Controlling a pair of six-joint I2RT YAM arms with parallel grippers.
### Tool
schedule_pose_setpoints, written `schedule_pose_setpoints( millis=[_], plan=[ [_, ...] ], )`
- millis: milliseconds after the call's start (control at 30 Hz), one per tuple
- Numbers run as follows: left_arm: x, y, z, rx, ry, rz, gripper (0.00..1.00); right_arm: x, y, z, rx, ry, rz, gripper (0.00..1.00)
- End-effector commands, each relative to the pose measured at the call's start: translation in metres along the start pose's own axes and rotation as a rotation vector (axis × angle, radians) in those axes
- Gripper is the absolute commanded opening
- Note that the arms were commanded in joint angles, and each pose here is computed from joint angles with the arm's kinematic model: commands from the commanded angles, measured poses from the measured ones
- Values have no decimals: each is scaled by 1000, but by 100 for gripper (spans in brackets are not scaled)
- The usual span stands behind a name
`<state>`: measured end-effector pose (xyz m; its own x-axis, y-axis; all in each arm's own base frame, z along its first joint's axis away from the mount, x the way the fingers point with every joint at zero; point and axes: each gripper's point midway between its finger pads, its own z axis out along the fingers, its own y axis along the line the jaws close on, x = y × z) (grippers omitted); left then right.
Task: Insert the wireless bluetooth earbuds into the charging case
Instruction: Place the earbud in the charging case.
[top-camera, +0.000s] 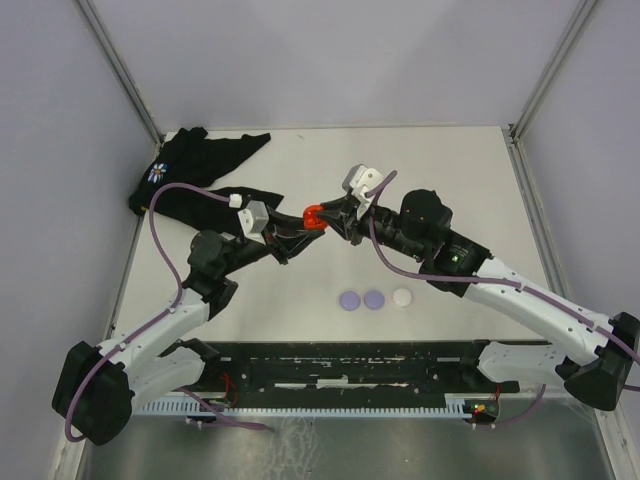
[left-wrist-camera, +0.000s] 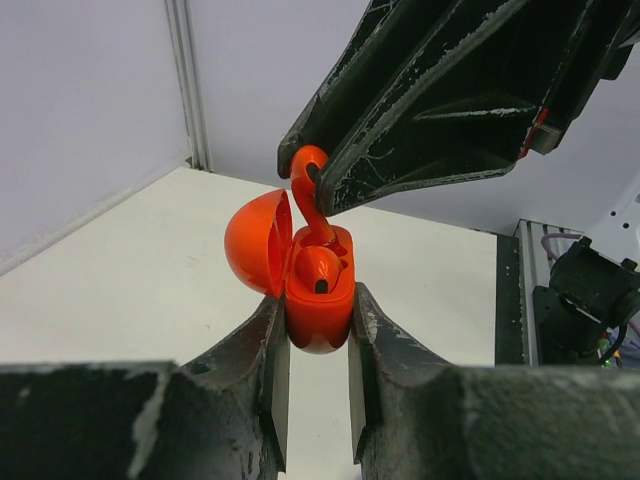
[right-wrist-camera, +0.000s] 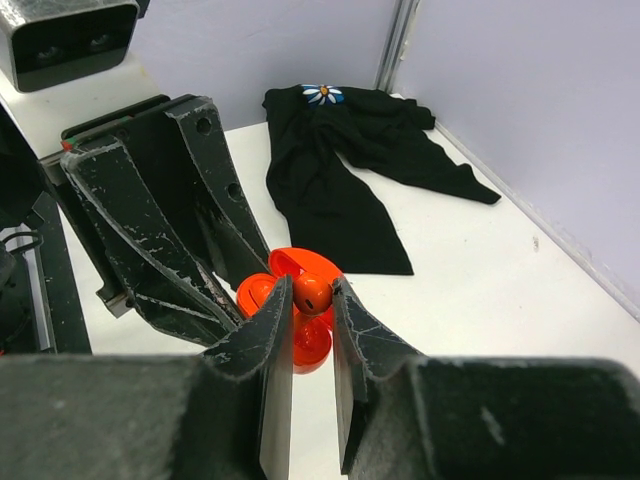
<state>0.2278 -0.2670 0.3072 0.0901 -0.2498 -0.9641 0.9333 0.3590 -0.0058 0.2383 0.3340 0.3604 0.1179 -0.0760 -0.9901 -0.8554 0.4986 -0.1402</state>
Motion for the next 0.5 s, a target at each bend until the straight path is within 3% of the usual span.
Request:
schedule_pose_setpoints(
  millis=[0, 467],
  plan=[
    [-39, -4, 6, 15, -104, 30, 3, -12, 2, -2, -12, -40, -8, 20],
    [-37, 4, 10, -25, -112, -65, 3, -14, 20, -5, -107, -48, 3, 21]
  ],
)
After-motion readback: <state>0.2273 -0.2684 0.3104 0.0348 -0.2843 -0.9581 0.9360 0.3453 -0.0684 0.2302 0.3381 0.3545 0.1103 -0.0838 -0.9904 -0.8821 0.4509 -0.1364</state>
